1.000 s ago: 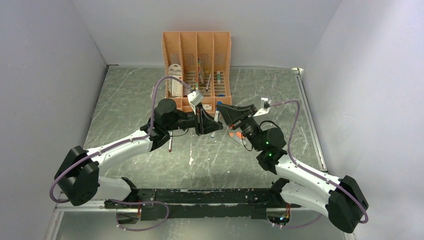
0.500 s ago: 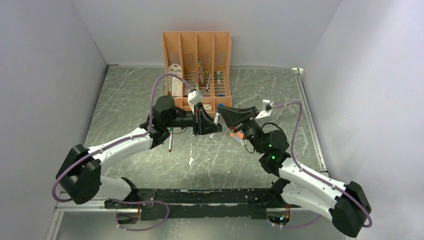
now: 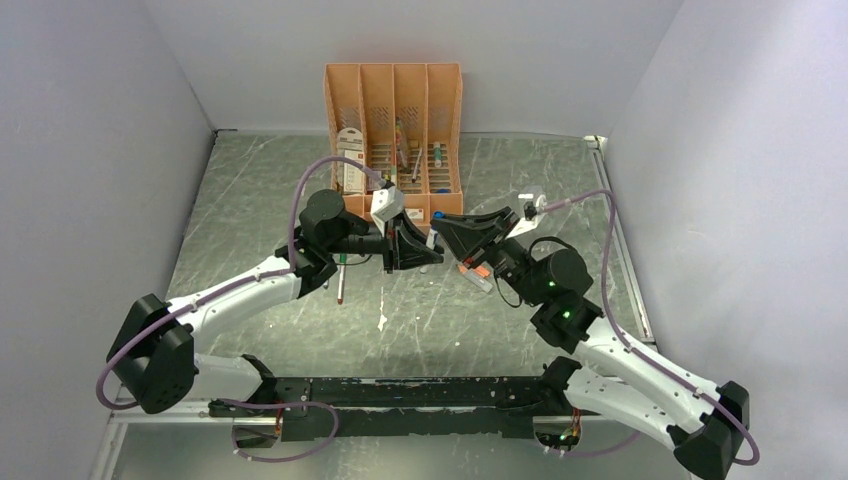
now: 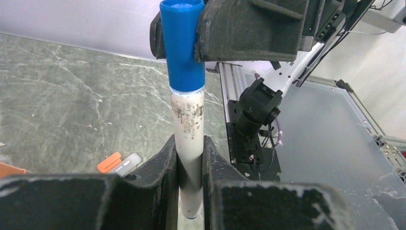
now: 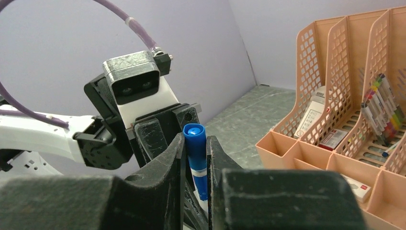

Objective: Insert the pens into the pen caps

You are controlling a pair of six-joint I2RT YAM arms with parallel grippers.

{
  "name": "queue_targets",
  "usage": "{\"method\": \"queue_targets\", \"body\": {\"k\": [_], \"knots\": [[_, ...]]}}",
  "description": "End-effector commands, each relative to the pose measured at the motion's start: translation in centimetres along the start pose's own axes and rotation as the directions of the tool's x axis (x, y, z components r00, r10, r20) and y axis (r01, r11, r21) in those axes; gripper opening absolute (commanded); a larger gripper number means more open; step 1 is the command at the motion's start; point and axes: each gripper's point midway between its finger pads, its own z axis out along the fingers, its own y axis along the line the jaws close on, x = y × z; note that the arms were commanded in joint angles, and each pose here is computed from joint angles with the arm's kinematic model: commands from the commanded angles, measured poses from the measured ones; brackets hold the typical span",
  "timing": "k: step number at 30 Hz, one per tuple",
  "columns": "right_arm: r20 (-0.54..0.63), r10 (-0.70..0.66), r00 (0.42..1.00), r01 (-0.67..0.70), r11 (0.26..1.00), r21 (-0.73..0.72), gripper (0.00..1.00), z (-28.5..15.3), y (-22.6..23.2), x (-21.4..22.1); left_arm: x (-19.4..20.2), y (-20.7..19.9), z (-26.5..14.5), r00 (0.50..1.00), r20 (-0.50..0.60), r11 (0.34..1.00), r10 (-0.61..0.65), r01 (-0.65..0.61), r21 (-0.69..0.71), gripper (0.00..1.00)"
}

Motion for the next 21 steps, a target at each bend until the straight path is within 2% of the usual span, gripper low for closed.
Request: {"method": "queue_targets", "body": {"k": [1,14,21], "knots": [[-0.182,-0.006,0.983,0.002,1.0,-0.018,0.07,-1.2,0.4,4.0,-3.0,-0.4,0.3,0.983,0.062,0.985,0.17,-0.17,-0.01,0.07],[-0.175,-0.023,0.984,0.021,1.0,-0.011,0.21,-1.8,0.6,2.9,-2.1,-0.5,0.3,0.987,0.046,0.988,0.152,-0.152,-0.001,0.07],[-0.169,-0.014,0.986,0.01,1.0,-0.021,0.38,-1.8,0.7,3.0,-1.8,-0.4,0.6,0.989,0.032,0.989,0.146,-0.146,-0.004,0.07]]}}
